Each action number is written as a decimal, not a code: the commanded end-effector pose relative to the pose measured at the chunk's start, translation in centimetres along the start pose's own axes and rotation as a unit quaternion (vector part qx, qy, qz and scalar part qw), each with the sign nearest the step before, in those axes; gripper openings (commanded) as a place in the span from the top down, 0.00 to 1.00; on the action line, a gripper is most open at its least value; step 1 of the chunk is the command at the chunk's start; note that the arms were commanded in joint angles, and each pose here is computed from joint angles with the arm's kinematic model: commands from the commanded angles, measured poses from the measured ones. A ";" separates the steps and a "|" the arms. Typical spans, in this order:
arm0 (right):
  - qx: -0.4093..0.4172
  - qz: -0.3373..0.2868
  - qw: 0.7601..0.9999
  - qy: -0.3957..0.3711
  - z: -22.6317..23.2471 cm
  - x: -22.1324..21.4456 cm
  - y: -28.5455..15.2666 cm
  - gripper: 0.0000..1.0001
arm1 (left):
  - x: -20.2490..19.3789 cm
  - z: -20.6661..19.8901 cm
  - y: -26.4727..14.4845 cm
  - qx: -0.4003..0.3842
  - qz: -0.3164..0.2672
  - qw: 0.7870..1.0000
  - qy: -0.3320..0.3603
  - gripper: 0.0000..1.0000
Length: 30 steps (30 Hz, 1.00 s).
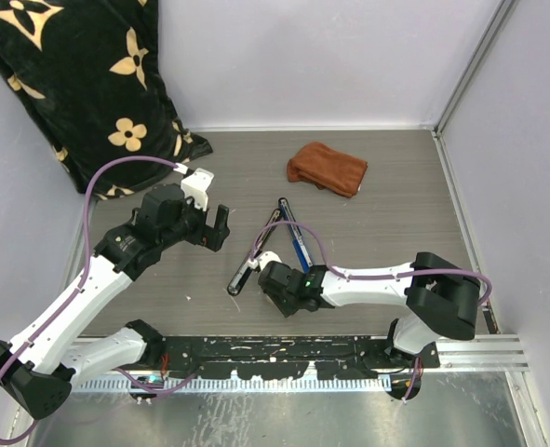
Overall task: Load the staples into the stapler
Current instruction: Pick up the staple from the staple box.
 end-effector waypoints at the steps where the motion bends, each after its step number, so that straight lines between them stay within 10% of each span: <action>1: -0.013 -0.013 1.000 0.011 -0.1 0.2 0.4 0.72 | 1.2 -0.2 -0.2 -0.004 -0.027 1.000 0.003 0.00; 30: -0.004 -0.024 0.989 0.145 -7.9 0.6 -8.9 0.81 | 0.9 -0.9 0.2 -0.025 -0.011 1.000 0.000 0.00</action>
Point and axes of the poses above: each gripper's point midway between its finger pads, its own y axis out along the fingers, its own z axis along the line the jaws close on, x = y × z, the point moved 4 cm from there along -y, back along the fingers, and after that the axes turned 11 degrees about -y, right-handed, at the moved point
